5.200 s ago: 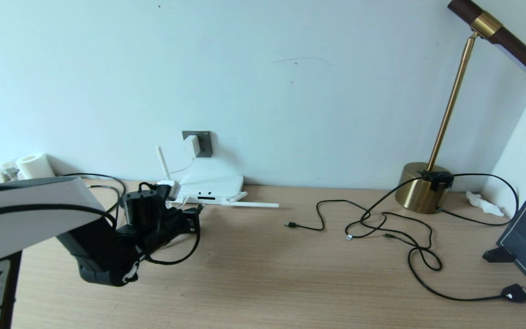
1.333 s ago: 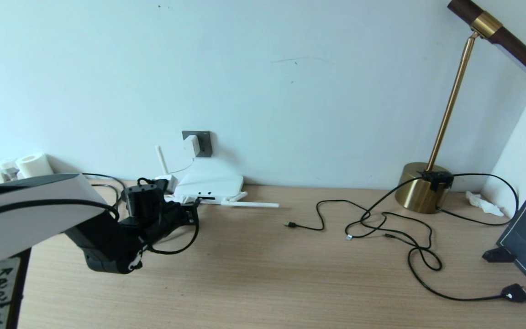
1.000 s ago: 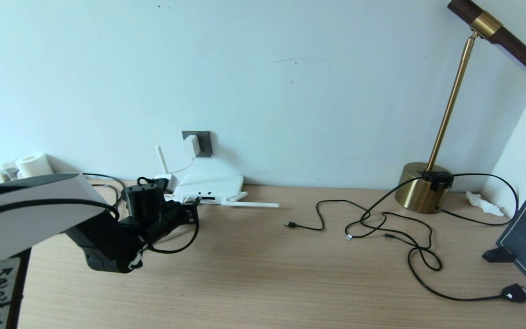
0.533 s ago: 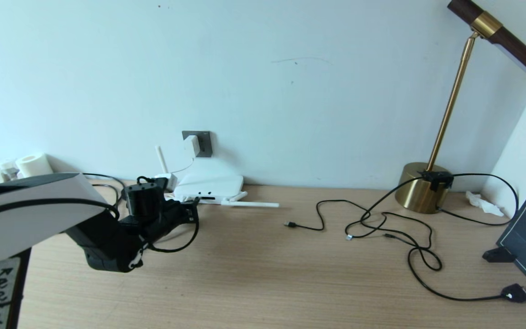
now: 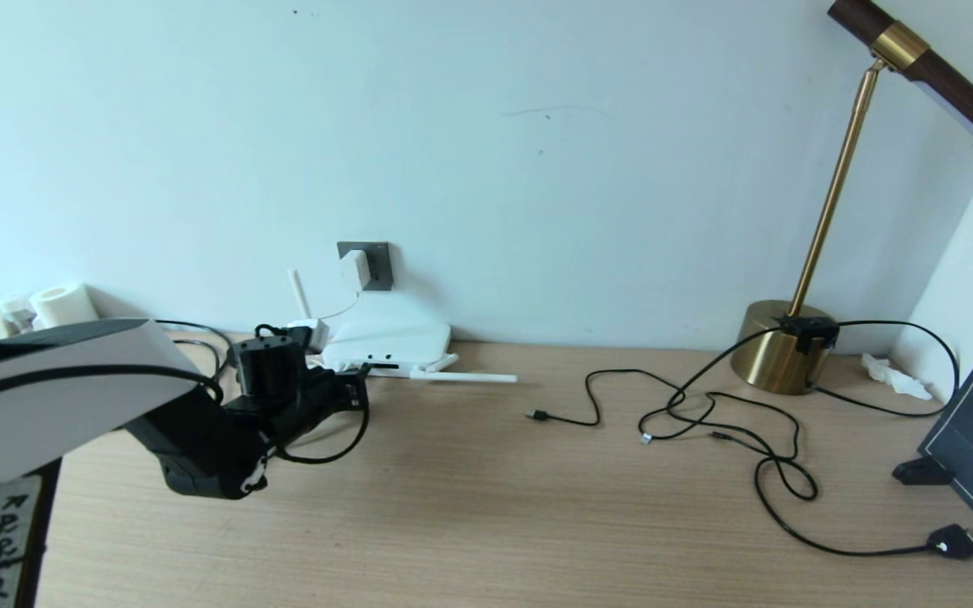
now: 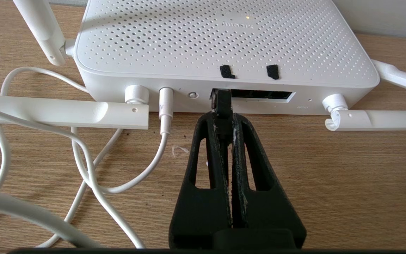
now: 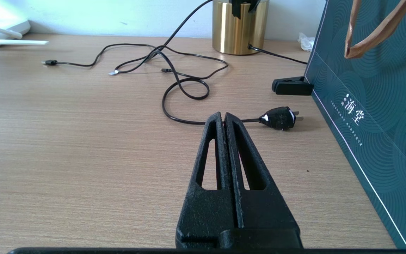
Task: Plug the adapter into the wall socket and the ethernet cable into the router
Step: Plug cable into router interface
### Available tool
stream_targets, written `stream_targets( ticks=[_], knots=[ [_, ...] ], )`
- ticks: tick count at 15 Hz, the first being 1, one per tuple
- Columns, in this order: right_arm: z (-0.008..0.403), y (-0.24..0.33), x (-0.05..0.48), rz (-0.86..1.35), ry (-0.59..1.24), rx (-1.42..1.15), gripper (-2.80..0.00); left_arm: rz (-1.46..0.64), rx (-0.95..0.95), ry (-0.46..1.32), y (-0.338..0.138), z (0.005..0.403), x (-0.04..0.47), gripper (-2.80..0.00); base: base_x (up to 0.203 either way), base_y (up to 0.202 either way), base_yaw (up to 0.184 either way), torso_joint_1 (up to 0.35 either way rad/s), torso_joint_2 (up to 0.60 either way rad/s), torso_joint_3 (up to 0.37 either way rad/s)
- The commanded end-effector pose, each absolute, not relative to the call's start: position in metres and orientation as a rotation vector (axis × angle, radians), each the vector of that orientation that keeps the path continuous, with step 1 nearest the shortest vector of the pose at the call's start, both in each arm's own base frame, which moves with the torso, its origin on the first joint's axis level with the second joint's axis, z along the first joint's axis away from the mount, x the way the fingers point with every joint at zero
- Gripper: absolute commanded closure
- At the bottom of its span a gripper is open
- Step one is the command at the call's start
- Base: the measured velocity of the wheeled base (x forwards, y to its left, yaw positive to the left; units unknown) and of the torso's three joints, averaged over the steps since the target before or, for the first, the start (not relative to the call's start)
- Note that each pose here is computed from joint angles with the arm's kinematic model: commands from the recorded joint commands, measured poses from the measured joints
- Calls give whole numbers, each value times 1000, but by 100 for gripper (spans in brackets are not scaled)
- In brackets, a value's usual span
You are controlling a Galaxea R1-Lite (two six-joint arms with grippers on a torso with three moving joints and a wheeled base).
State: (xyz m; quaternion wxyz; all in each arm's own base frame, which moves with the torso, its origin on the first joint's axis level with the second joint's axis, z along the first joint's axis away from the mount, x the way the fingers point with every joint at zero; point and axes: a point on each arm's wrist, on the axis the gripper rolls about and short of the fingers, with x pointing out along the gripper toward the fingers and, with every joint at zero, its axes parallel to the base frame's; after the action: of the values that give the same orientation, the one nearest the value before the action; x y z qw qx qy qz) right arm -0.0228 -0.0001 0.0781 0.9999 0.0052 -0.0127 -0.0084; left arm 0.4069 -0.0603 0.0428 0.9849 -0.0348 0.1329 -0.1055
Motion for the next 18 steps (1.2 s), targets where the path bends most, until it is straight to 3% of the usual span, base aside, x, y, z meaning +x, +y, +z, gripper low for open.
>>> stream_targets(
  ticks=[1,18],
  knots=[
    [75,0,-22,-17,-14,11,0,-213,-72,261,-60,42,408,0,0,0,0,0,0,0],
    [75,0,-22,-17,-14,11,0,-204,-68,251,-67,40,414,0,0,0,0,0,0,0]
  ],
)
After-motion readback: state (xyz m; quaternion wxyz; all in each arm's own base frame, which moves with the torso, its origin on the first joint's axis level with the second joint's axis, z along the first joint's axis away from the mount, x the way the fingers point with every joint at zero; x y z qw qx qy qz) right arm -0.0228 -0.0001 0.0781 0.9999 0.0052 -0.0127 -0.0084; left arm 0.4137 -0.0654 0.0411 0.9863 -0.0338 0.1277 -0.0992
